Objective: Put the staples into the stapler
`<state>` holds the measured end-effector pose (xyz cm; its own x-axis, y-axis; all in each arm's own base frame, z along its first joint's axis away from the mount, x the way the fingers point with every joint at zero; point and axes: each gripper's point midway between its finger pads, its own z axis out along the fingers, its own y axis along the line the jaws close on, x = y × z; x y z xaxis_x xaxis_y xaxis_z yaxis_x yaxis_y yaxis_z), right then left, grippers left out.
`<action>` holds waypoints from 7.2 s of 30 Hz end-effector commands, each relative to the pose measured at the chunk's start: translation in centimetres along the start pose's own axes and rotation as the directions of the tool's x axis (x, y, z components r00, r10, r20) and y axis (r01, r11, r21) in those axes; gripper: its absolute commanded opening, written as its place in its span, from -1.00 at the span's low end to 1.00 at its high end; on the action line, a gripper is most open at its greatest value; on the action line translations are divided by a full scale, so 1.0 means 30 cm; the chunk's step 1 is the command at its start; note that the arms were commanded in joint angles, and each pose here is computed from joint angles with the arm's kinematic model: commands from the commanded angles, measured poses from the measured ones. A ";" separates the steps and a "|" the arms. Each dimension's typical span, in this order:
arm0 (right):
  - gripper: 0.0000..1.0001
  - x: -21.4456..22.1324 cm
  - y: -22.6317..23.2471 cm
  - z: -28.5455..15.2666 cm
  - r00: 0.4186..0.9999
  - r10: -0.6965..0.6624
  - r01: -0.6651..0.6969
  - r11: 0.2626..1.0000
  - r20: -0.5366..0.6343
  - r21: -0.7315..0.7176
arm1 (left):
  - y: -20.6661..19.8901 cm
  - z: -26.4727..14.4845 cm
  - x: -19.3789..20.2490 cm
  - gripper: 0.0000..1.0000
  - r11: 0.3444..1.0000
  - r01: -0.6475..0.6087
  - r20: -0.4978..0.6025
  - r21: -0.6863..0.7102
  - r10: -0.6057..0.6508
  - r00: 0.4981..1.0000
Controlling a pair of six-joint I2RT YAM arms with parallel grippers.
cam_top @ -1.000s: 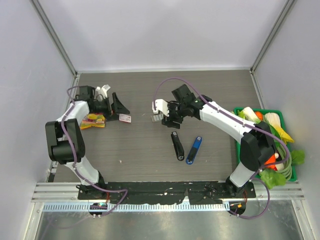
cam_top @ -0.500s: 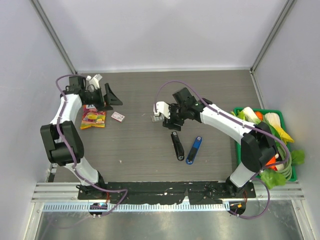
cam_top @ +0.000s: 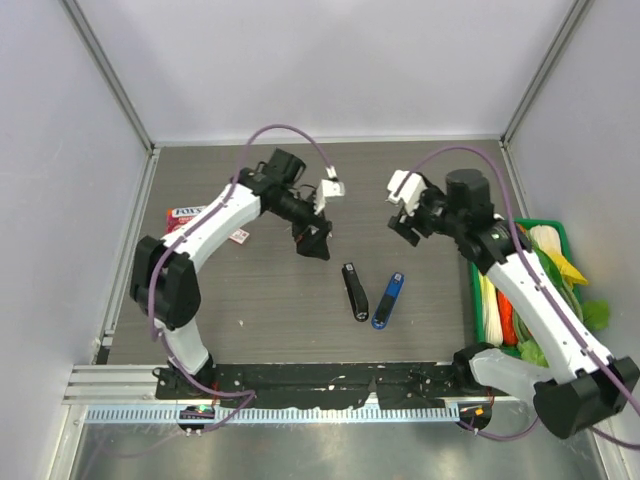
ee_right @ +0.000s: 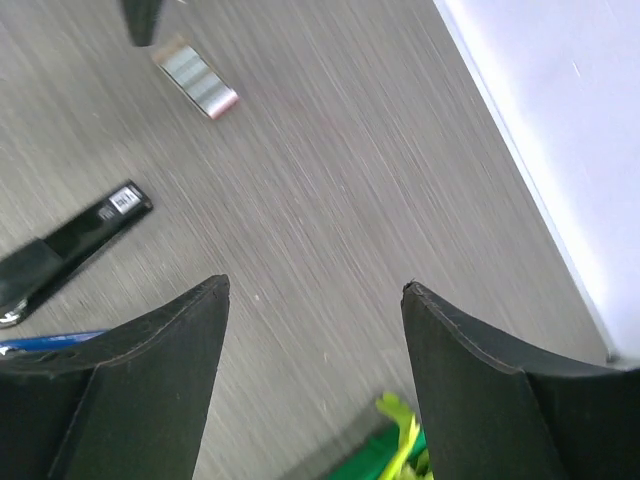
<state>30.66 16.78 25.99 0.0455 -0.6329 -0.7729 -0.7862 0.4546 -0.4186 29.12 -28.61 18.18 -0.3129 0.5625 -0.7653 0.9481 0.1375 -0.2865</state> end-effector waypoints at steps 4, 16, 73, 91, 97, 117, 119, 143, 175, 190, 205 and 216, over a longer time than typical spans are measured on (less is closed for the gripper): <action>0.56 0.121 -0.089 -0.184 0.993 0.115 -0.120 0.970 0.034 0.210 | 0.015 0.146 0.036 0.99 0.788 -0.586 -0.092 0.189 0.608 0.789; 0.65 0.247 -0.151 -0.269 0.968 0.237 -0.252 0.913 0.085 0.322 | -0.047 0.355 0.115 1.00 0.535 -0.703 -0.075 0.469 0.817 0.572; 0.64 0.024 0.149 -0.067 0.954 0.196 -0.153 0.969 0.227 -0.195 | -0.189 0.045 0.032 -1.00 0.905 -0.423 -0.061 -0.050 0.420 0.905; 0.64 -0.206 0.350 0.072 0.893 0.251 -0.015 0.847 0.374 -0.531 | -0.262 -0.069 -0.011 -1.00 0.936 -0.324 0.082 -0.138 0.337 0.938; 0.64 -0.175 0.396 0.069 0.904 0.251 -0.007 0.818 0.345 -0.576 | -0.262 -0.083 -0.014 -1.00 0.936 -0.319 0.095 -0.150 0.334 0.938; -0.01 -0.162 0.480 0.158 0.905 0.319 -0.052 0.741 0.281 -0.670 | -0.277 -0.101 -0.053 -1.00 0.954 -0.265 0.167 -0.138 0.286 0.944; -0.30 -0.157 0.480 0.162 0.906 0.318 -0.056 0.743 0.278 -0.667 | -0.271 -0.113 -0.076 -1.00 0.961 -0.237 0.207 -0.140 0.262 0.943; -0.99 -0.277 0.344 0.191 0.667 0.655 -0.397 0.715 0.354 -0.575 | 0.042 -0.837 -0.362 -1.00 0.881 0.388 0.927 -0.270 0.129 0.351; 0.38 -0.473 0.372 0.136 0.788 0.483 -0.190 0.780 0.382 -0.596 | -0.086 -0.802 -0.312 -1.00 0.949 0.312 0.979 -0.036 -0.029 0.202; 0.46 -0.515 0.355 0.344 0.812 0.494 -0.304 0.813 0.310 -0.497 | -0.069 -0.609 -0.301 -0.99 0.942 0.333 0.943 0.046 -0.151 0.295; 0.45 -0.545 0.341 0.385 0.806 0.509 -0.319 0.803 0.302 -0.504 | -0.053 -0.562 -0.275 -1.00 0.930 0.362 0.933 0.064 -0.185 0.309; -0.36 -0.544 0.361 0.423 0.806 0.529 -0.330 0.775 0.267 -0.538 | -0.049 -0.553 -0.272 -0.99 0.929 0.366 0.932 0.064 -0.186 0.310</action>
<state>28.75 39.52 25.75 -0.2656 -0.1442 -0.9532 -0.9459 0.2302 0.2287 31.94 -19.88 31.87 -0.3912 -0.5877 -0.7082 0.7046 0.3038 -0.6413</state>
